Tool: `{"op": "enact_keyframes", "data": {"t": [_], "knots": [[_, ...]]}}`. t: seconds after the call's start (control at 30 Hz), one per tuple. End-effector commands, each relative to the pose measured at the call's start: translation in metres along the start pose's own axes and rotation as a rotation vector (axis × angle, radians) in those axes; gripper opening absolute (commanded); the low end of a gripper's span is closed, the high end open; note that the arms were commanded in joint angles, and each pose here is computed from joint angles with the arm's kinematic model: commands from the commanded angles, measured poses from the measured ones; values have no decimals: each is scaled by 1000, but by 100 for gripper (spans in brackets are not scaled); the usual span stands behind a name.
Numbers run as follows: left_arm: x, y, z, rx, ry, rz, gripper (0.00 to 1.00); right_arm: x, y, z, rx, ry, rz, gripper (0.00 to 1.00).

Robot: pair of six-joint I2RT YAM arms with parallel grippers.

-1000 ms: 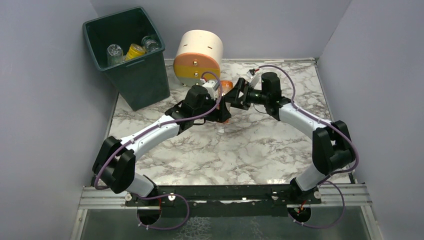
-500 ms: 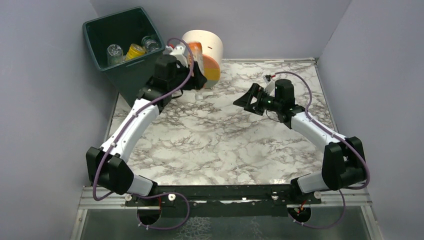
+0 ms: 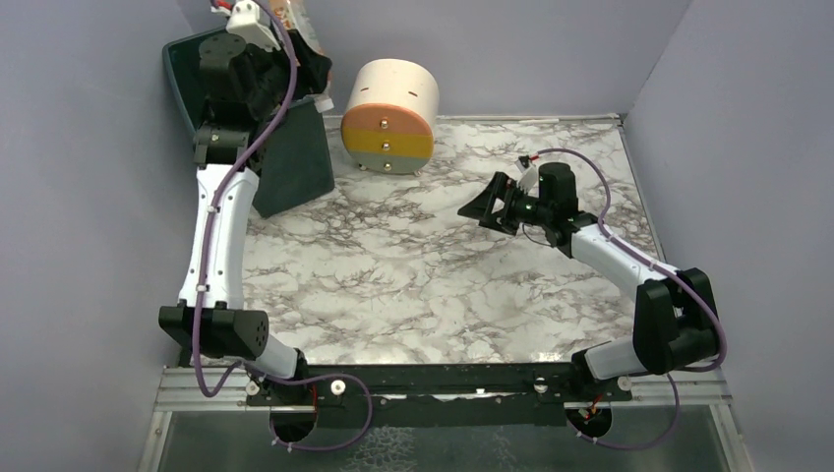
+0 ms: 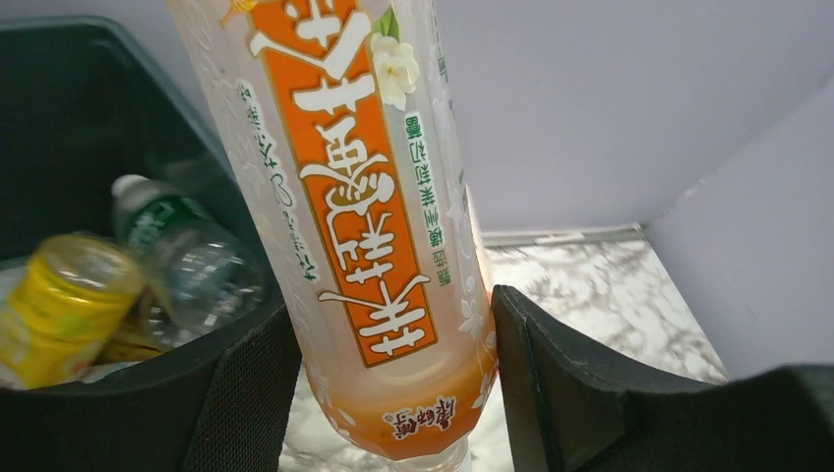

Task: Put the plastic bottles in the bin
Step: Place the plastic bottle in the trash bin.

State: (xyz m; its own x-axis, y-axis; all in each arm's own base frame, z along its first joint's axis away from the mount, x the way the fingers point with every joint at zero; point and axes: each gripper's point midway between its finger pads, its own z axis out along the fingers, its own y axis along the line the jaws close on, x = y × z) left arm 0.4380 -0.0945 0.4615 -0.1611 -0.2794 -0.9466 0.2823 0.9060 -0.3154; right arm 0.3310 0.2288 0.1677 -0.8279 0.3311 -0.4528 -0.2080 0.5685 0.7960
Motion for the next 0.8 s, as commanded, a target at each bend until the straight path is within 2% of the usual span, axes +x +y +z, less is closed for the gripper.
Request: {"op": "enact_keyframes", "data": {"t": [0.0, 0.13, 0.33, 0.53, 0.73, 0.77], "knots": [[-31, 40, 1, -77, -54, -2, 63, 10, 3, -2, -43, 25, -25, 100], [-46, 85, 1, -172, -97, -10, 64, 14, 2, -3, -50, 33, -23, 100], [-49, 149, -2, -265, -134, -57, 64, 17, 2, -4, -54, 39, -25, 100], [-39, 180, 5, -278, -121, -101, 65, 19, 1, -2, -64, 49, -18, 100], [-25, 187, 7, -286, -92, -119, 86, 19, 2, -1, -72, 53, -15, 100], [-23, 188, 6, -290, -90, -119, 96, 20, 2, 0, -73, 55, -14, 100]]}}
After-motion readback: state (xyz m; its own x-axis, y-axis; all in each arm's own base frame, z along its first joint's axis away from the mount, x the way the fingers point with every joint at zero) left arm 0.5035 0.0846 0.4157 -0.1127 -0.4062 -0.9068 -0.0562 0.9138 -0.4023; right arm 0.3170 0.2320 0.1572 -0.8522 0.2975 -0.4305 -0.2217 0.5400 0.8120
